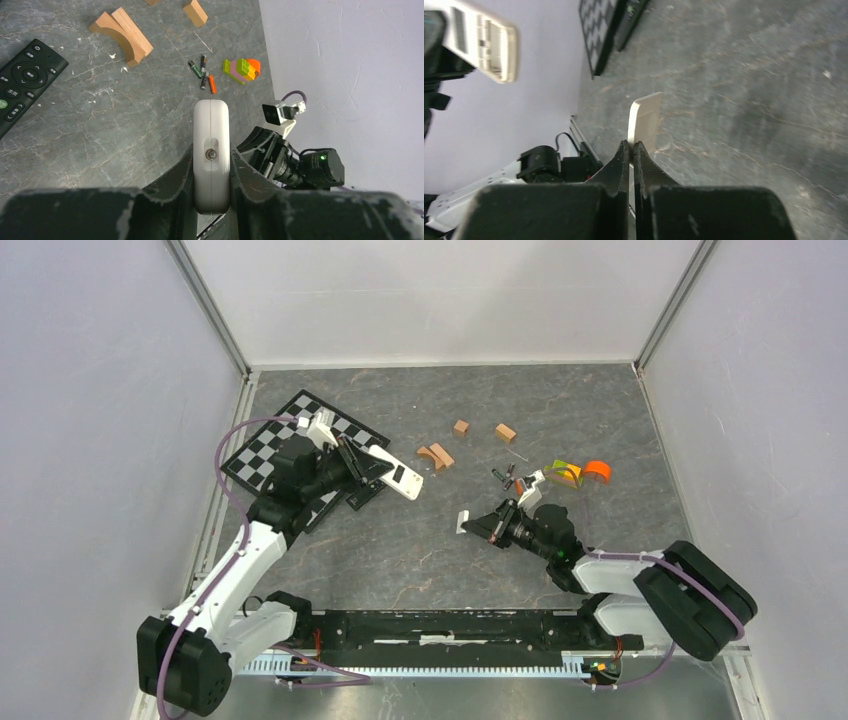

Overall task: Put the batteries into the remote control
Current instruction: Place the battery cover at the center of the board, then adjust the remote control.

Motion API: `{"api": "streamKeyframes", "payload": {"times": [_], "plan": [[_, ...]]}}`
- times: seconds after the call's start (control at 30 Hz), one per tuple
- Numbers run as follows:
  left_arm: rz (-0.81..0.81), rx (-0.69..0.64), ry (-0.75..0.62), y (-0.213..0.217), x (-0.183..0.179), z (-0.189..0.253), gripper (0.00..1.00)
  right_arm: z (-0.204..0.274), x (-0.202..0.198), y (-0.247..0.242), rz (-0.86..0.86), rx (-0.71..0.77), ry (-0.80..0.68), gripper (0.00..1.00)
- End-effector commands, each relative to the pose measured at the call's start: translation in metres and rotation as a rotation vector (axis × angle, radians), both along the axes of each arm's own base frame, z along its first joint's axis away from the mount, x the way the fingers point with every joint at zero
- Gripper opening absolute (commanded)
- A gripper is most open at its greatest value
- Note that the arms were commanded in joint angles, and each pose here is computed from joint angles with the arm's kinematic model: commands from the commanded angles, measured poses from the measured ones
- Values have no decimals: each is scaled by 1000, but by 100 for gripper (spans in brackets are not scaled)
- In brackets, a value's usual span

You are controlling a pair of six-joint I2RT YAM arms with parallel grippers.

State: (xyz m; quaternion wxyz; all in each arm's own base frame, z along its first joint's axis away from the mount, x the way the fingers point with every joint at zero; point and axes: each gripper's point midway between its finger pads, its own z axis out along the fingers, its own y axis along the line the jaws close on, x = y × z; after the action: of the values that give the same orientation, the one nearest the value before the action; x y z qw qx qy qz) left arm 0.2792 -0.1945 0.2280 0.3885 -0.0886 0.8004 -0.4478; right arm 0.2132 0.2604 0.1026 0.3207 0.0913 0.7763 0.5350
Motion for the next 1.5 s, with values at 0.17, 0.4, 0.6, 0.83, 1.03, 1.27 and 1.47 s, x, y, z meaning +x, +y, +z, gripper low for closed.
{"api": "streamKeyframes", "payload": {"times": [0.17,0.4,0.6,0.83,1.03,1.27,1.47], "plan": [[-124,-45,-86,-15,-11,21,2,-28,-4,-3,24,-55,16,0],[-197,-85,-94,-24,-17,28,2,-45,-8,-8,28,-67,39,0],[-240,-79,-129,-26,-24,34,2,-64,-10,-20,0,-123,101,16],[-272,-71,-191,-26,-31,45,2,-77,-1,-46,-86,-308,105,60],[-346,-72,-229,-30,-42,52,2,-25,21,-53,-90,-409,-136,82],[-501,-69,-308,-45,-65,59,2,116,-23,3,314,-156,-745,94],[-646,-59,-402,-61,-89,68,2,144,-48,25,479,-69,-804,95]]}}
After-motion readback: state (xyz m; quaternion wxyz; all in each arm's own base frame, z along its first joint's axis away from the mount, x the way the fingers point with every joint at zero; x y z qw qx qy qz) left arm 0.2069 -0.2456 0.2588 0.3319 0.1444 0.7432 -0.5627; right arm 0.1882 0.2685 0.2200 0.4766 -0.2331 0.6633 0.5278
